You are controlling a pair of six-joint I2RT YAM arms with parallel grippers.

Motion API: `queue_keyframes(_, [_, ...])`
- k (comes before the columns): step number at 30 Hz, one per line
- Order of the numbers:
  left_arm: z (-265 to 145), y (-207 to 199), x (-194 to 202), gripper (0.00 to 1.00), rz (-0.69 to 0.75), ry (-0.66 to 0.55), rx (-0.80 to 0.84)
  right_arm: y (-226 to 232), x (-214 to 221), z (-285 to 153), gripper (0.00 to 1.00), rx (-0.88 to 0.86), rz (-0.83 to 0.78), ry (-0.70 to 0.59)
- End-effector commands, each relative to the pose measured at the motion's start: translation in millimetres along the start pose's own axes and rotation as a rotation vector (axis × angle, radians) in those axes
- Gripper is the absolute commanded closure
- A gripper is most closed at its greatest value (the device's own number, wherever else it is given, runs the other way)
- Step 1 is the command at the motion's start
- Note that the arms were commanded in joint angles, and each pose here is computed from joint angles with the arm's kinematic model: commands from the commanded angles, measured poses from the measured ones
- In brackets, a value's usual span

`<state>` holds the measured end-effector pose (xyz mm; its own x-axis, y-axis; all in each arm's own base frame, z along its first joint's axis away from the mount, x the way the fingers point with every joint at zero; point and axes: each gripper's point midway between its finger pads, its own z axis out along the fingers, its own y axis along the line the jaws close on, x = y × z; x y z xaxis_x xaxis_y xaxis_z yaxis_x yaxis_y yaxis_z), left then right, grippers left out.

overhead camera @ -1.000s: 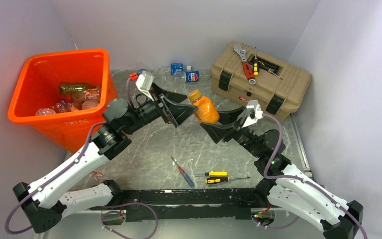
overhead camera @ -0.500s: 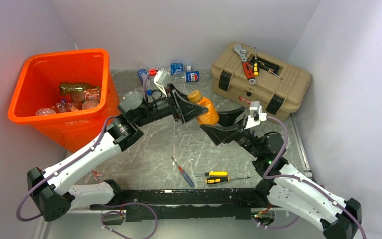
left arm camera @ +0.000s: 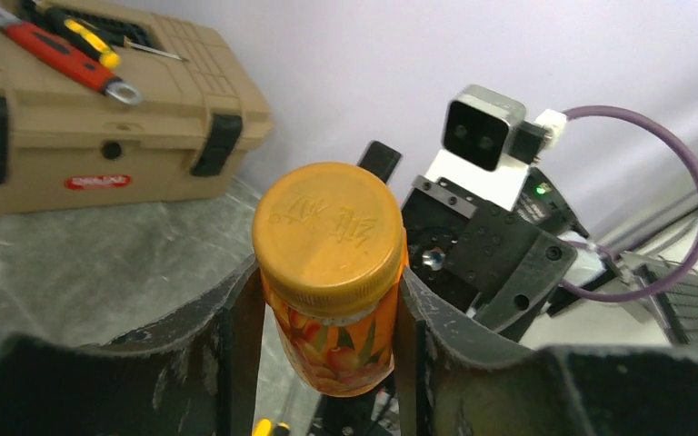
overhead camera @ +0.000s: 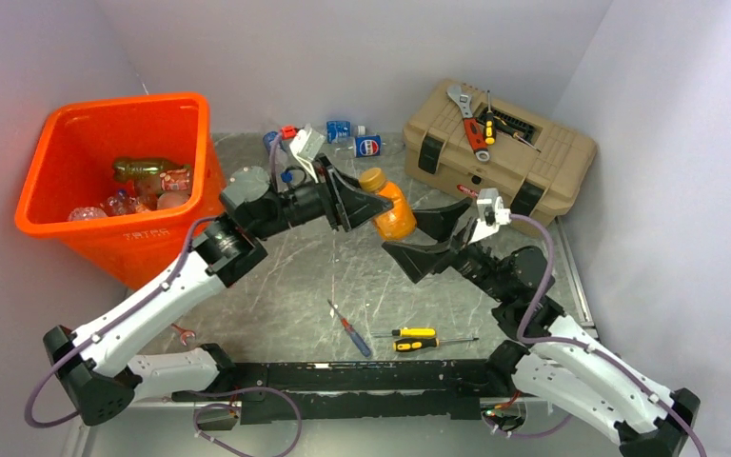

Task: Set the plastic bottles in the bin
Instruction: Place the plastic bottle in the trash bin.

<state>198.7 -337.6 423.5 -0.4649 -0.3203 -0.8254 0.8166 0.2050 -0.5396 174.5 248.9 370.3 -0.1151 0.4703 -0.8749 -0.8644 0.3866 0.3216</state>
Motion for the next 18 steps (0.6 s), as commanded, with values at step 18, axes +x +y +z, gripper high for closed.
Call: queue_keyframes(18, [-212,62,-252,1.0,0.985,-0.292,-1.556,-59,5,-47,0.0,0.38,-0.098,0.078])
